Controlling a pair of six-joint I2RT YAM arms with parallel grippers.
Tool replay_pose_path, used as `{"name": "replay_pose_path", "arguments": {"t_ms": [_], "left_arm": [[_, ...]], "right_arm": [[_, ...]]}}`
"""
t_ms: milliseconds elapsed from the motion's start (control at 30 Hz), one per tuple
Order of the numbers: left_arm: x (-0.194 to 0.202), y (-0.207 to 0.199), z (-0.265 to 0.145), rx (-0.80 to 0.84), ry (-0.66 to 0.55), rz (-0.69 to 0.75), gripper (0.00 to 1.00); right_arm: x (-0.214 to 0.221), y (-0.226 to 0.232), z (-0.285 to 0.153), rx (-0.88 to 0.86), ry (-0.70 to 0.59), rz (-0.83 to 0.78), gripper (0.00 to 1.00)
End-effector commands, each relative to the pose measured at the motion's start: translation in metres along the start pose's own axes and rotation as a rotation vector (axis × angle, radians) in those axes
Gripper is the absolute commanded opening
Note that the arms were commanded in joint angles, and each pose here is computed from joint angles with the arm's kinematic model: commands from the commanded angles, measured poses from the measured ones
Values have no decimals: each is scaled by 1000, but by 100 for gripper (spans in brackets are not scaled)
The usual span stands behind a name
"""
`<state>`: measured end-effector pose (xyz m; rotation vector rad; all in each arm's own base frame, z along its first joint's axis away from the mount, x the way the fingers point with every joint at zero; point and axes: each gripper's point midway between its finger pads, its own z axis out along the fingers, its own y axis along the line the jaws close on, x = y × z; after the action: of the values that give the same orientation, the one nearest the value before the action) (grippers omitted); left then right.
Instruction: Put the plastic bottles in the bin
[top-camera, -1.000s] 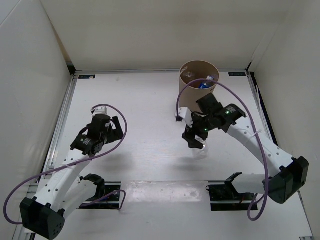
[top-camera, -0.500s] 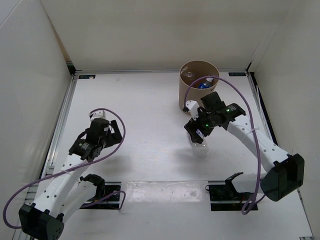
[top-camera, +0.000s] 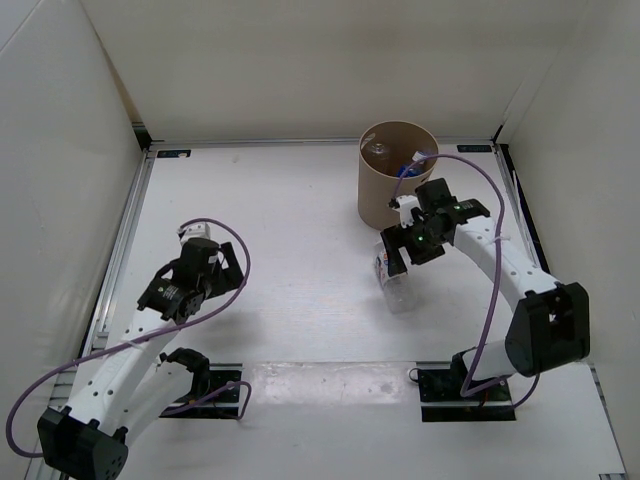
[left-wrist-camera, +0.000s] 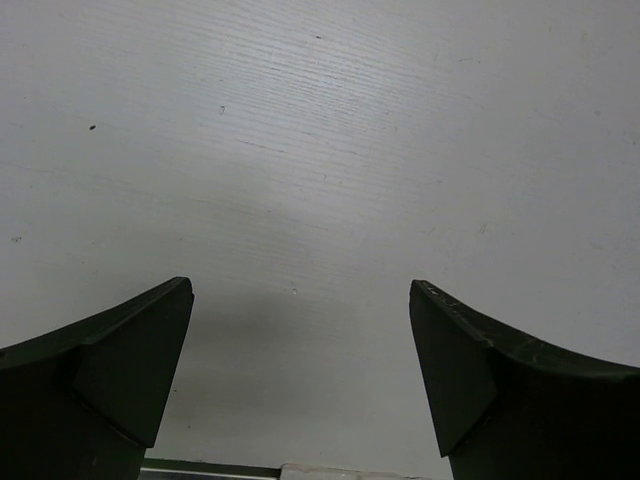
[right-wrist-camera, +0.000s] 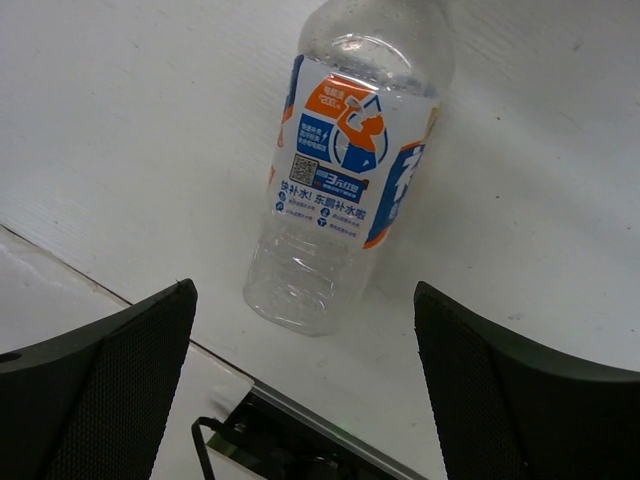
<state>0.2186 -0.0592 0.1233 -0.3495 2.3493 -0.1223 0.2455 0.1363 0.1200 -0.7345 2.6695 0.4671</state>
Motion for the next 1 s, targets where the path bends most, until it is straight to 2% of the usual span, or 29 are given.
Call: {"name": "replay_pose_path", "arguments": {"t_ms": [0,567,633,900,967], "left_arm": [[-1,7,-5,-23,-10,-10,100],[6,16,-5,-52,-13,-23,100],[7,18,-5,-56,-14,-18,100],[13,20,-1,-64,-4,-15,100],[14,21,0,-66,-3,-19,100]], "right_arm": [[3,4,8,3,23,43,90],[15,-13,43,38,164,73,90],[15,-11,46,39,174,65,87],[23,-17,56,97,253,39,87],[25,-18,60,99,276,28,80]]}}
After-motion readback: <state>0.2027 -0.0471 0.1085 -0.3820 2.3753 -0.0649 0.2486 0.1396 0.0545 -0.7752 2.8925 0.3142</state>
